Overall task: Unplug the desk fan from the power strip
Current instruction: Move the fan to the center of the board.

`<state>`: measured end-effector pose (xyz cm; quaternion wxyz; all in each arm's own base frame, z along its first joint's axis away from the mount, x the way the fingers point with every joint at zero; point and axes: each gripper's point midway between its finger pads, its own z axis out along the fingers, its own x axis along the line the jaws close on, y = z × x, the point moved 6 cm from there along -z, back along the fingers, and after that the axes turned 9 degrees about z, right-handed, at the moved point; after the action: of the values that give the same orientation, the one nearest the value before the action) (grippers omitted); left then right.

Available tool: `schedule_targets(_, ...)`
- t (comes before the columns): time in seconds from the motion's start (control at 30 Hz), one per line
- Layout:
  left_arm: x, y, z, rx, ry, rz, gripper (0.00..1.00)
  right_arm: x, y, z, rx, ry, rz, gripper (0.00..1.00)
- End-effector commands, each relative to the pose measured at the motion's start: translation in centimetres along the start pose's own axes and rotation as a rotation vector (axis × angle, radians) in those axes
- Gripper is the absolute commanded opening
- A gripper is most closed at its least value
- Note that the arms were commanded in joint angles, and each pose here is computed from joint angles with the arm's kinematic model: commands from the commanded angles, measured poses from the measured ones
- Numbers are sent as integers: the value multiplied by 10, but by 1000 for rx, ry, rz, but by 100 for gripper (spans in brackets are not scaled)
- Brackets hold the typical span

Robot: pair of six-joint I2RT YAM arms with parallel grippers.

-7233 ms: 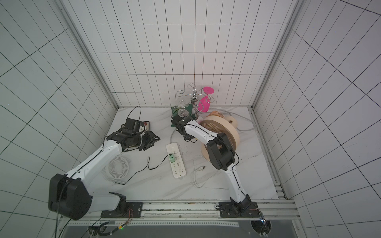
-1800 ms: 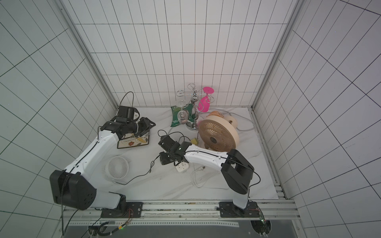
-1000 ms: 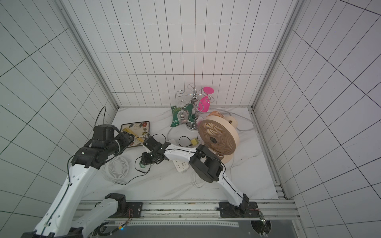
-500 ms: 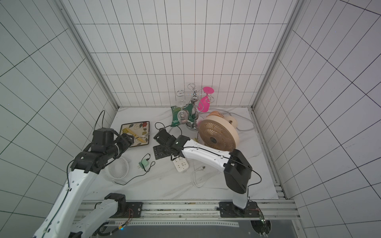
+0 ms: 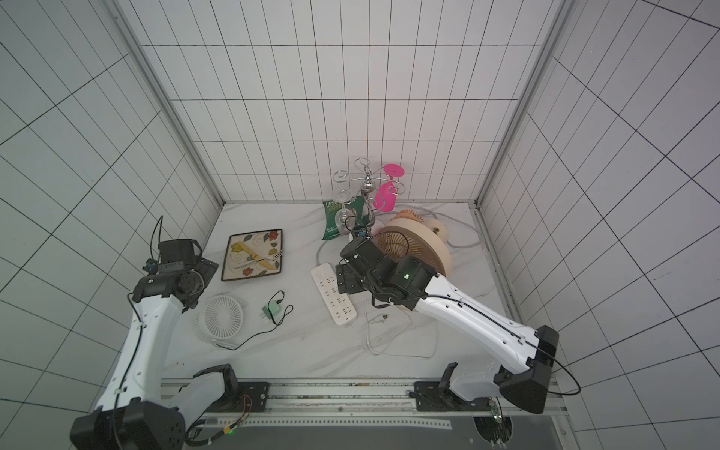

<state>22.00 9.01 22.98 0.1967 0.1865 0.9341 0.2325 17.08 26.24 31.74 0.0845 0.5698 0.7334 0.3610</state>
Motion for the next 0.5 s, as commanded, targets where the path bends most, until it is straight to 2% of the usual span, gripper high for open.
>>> schedule_targets(0.0, 28, -3, 20, 13, 99, -145, 85, -19, -14, -13, 54, -43, -33, 84)
schedule_targets(0.17, 48, -16, 40, 94, 85, -303, 74, -30, -19, -30, 77, -29, -53, 84)
schedule_targets(0.37, 59, -29, 41, 126, 88, -338, 71, -40, -24, -35, 92, -28, -48, 84)
schedule_targets(0.47, 53, -42, 46, 210, 15, -339, 69, -42, -26, -35, 99, -26, -45, 84)
